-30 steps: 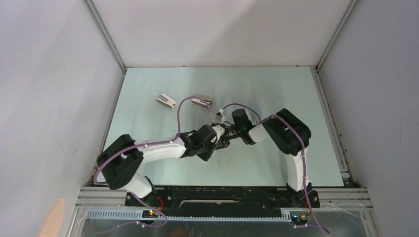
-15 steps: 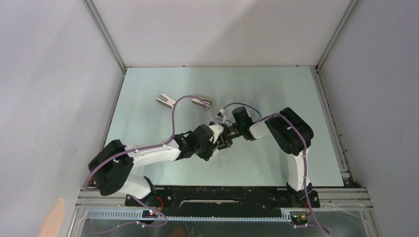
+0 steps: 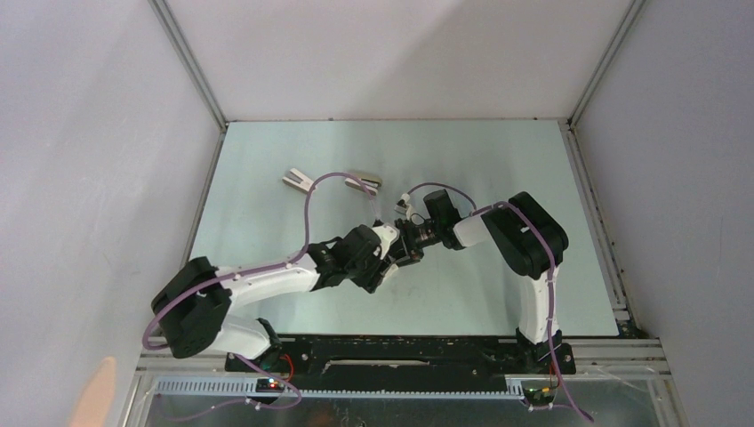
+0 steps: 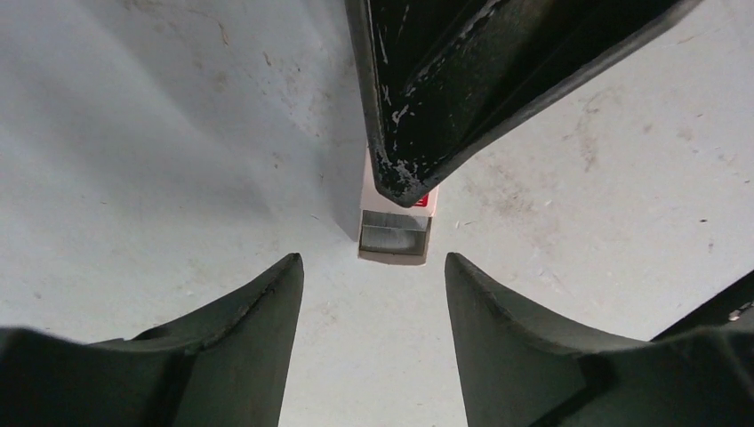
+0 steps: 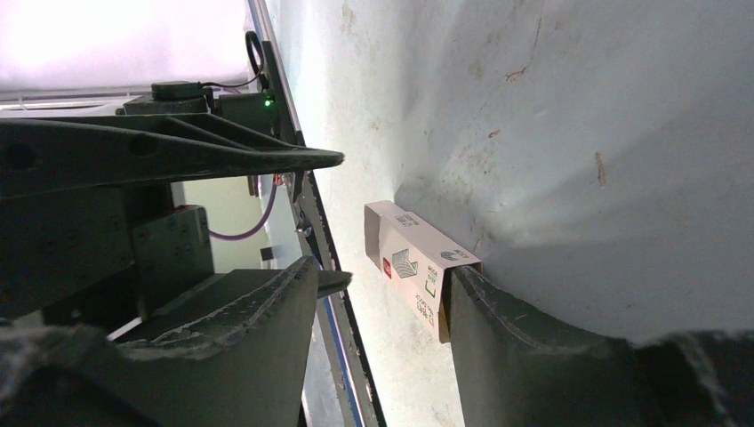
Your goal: Load the staples into the stapler
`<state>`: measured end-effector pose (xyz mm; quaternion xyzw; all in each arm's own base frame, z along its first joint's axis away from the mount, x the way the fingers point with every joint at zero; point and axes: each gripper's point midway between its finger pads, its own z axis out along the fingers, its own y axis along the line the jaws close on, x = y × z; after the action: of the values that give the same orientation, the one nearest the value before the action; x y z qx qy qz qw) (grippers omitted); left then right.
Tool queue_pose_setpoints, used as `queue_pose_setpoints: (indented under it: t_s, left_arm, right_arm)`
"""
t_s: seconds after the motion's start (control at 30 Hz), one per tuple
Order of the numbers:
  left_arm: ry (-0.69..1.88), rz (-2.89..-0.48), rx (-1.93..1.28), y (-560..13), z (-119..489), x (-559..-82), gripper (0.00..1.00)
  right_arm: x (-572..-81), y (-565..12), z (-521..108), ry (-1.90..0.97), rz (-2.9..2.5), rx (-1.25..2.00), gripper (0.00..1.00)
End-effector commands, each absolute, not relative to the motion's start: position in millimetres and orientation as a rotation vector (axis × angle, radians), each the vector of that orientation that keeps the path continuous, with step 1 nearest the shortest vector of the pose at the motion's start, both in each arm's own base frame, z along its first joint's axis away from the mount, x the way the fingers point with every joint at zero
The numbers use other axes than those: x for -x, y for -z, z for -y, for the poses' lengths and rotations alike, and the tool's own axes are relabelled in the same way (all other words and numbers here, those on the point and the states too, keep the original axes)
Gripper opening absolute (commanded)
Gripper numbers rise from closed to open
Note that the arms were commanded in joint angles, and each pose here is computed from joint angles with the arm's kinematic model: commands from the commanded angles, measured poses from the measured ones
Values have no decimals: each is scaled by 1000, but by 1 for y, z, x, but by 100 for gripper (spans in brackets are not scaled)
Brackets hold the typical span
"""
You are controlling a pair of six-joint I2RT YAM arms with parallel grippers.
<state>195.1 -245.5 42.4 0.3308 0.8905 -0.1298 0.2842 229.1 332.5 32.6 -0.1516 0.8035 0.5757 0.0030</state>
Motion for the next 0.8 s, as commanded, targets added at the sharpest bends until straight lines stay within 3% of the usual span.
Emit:
queue_pose_setpoints:
  t_s: [0.0, 0.37, 0.77]
  left_arm:
    - [344, -2372, -927, -41, 254, -201, 64]
    - [313, -2383, -1013, -27, 261, -197, 58]
    - [305, -2388, -1028, -23, 263, -197, 39]
  right_arm:
    - [-236, -33, -333, -1778, -2492, 503, 56]
    - [-237, -30, -332, -1783, -2496, 492, 56]
    - [-239, -28, -326, -1777, -2507, 478, 51]
